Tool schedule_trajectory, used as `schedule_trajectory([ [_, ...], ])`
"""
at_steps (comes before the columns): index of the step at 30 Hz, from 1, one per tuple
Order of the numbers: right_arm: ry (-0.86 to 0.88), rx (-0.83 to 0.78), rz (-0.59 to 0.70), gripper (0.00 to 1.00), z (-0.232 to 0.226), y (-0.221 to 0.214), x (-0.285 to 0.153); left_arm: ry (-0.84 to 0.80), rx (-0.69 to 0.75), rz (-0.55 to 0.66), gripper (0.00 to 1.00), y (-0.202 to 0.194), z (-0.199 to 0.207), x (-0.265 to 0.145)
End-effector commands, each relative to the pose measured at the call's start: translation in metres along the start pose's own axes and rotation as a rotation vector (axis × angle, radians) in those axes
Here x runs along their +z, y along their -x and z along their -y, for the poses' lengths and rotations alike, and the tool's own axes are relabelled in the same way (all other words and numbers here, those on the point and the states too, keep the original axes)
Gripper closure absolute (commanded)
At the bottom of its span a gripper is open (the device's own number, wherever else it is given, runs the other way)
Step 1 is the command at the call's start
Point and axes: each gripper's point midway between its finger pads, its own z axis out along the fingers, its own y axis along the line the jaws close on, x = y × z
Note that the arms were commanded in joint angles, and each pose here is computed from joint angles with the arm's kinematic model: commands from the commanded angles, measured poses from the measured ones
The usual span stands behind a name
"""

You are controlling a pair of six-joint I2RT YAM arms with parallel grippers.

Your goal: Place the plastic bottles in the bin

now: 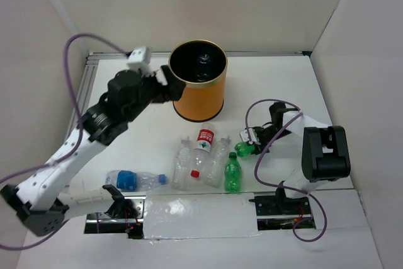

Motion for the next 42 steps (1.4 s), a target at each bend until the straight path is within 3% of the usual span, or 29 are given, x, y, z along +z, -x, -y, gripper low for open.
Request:
schedule_trajectory([
  [1,0.083,-0.245,-0.049,0.39,0.005,-0.006,-0.001,0.394,-0.412,-0.247,0.00,-0.104,-0.065,-0.041],
  [4,0.043,-0.179,0.011,0.67,0.011,0.008,-0.014,0.656,-0.587,-0.406,0.00,-0.169,-0.094,-0.085],
  [9,-0.279,-0.023,0.152,0.94,0.081,0.067,-0.082,0.953,-0.646,-0.531,0.00,-0.223,-0.111,-0.122],
  [10,-0.317,0.067,0.200,0.97,0.091,0.082,-0.094,0.988,-0.666,-0.563,0.00,-0.228,-0.109,-0.124],
  [11,-0.381,0.054,0.271,1.00,0.113,0.108,-0.117,1.079,-0.698,-0.583,0.00,-0.239,-0.110,-0.125],
  [13,-0.497,0.028,0.342,1.00,0.147,0.141,-0.154,1.164,-0.707,-0.646,0.00,-0.250,-0.106,-0.136],
  [14,-0.501,0.143,0.426,1.00,0.152,0.159,-0.166,1.181,-0.724,-0.654,0.00,-0.254,-0.103,-0.135],
  [16,-0.589,0.081,0.478,1.00,0.182,0.194,-0.203,1.187,-0.742,-0.669,0.00,-0.260,-0.095,-0.136],
  [17,-0.581,0.153,0.523,0.99,0.185,0.207,-0.210,1.195,-0.754,-0.676,0.00,-0.266,-0.093,-0.138],
  [18,-0.593,0.128,0.539,0.99,0.194,0.220,-0.221,1.208,-0.779,-0.660,0.00,-0.268,-0.093,-0.139],
  [24,-0.532,0.118,0.636,0.95,0.247,0.272,-0.204,1.189,-0.947,-0.556,0.00,-0.288,-0.108,-0.154],
  [28,-0.510,0.017,0.678,0.95,0.280,0.324,-0.197,1.238,-0.944,-0.475,0.00,-0.295,-0.134,-0.172],
  [32,-0.473,0.063,0.678,0.92,0.317,0.318,-0.162,1.314,-0.892,-0.442,0.00,-0.301,-0.150,-0.177],
  [34,-0.460,0.101,0.691,0.89,0.326,0.316,-0.151,1.337,-0.864,-0.435,0.00,-0.306,-0.155,-0.177],
  [38,-0.437,0.179,0.691,0.48,0.339,0.299,-0.125,1.388,-0.811,-0.459,0.00,-0.325,-0.167,-0.174],
  [39,-0.433,0.187,0.689,0.25,0.340,0.296,-0.122,1.400,-0.814,-0.456,0.00,-0.328,-0.170,-0.173],
  [41,-0.415,0.201,0.692,0.02,0.334,0.296,-0.120,1.412,-0.824,-0.465,0.00,-0.338,-0.176,-0.169],
  [42,-0.413,0.204,0.692,0.02,0.332,0.298,-0.122,1.426,-0.823,-0.464,0.00,-0.340,-0.180,-0.172],
])
